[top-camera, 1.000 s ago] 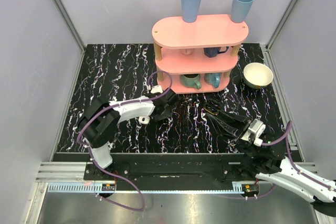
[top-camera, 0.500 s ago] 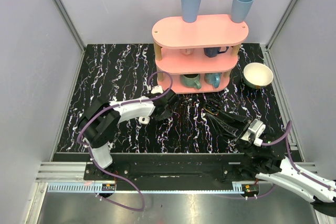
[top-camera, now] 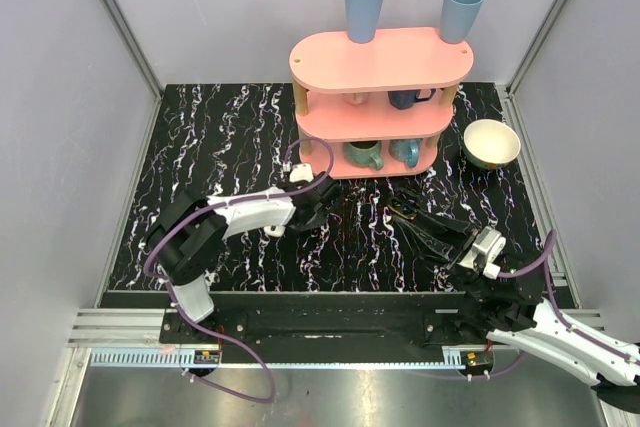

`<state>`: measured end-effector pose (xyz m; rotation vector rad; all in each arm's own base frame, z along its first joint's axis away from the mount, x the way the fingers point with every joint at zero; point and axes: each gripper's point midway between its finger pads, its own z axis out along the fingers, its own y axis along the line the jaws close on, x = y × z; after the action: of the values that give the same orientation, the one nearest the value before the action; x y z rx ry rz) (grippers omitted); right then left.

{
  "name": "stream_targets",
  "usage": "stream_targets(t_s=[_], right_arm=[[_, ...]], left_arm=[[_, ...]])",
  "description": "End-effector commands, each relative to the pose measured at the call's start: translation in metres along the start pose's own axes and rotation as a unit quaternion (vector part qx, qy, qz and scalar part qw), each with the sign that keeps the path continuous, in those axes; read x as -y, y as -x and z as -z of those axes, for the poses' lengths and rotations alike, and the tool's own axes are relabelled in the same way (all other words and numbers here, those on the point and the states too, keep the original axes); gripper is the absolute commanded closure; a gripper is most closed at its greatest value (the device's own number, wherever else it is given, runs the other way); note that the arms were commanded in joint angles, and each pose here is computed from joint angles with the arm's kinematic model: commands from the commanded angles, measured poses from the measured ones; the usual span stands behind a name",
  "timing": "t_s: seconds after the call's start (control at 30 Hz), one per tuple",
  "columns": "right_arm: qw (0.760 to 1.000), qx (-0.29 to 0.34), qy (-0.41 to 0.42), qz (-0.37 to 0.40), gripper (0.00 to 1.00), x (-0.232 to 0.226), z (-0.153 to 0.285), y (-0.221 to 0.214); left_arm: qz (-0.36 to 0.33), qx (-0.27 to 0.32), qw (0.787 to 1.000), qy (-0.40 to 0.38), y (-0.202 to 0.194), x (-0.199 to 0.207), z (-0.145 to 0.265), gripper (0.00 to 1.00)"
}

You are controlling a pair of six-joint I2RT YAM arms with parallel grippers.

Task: Insert the wireless bluetooth earbuds into the charging case
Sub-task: Pick up the left earbud from the center of the board.

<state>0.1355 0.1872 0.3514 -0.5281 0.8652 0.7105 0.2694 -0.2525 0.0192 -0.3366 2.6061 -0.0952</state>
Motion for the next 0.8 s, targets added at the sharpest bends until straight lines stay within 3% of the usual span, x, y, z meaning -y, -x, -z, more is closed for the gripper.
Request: stream_targets(t_s=[0.0,0.33,0.6,0.77], right_arm=[[1.0,0.015,-0.004,-0.001,1.0,0.002,-0.003,0.01],[1.0,0.002,-0.006,-0.002,1.0,0.002,-0.006,0.003],[1.0,-0.007,-0.004,-0.009,1.0,-0.002,-0.013,-0.004],[1.0,-0.011,0.001,-0.014,1.0,-0.005,-0.018,-0.008]], left_arm=[[-0.015,0.082,0.996,0.004,0.03,-0.01,0.023,1.0],[-0.046,0.263,0.962,-0.048,0.098,-0.023,0.117,1.0],[-0.115,0.406,0.893,-0.159,0.141,-0.015,0.23,1.0],[-0.14,0.46,0.851,-0.212,0.163,-0.012,0.293,1.0]])
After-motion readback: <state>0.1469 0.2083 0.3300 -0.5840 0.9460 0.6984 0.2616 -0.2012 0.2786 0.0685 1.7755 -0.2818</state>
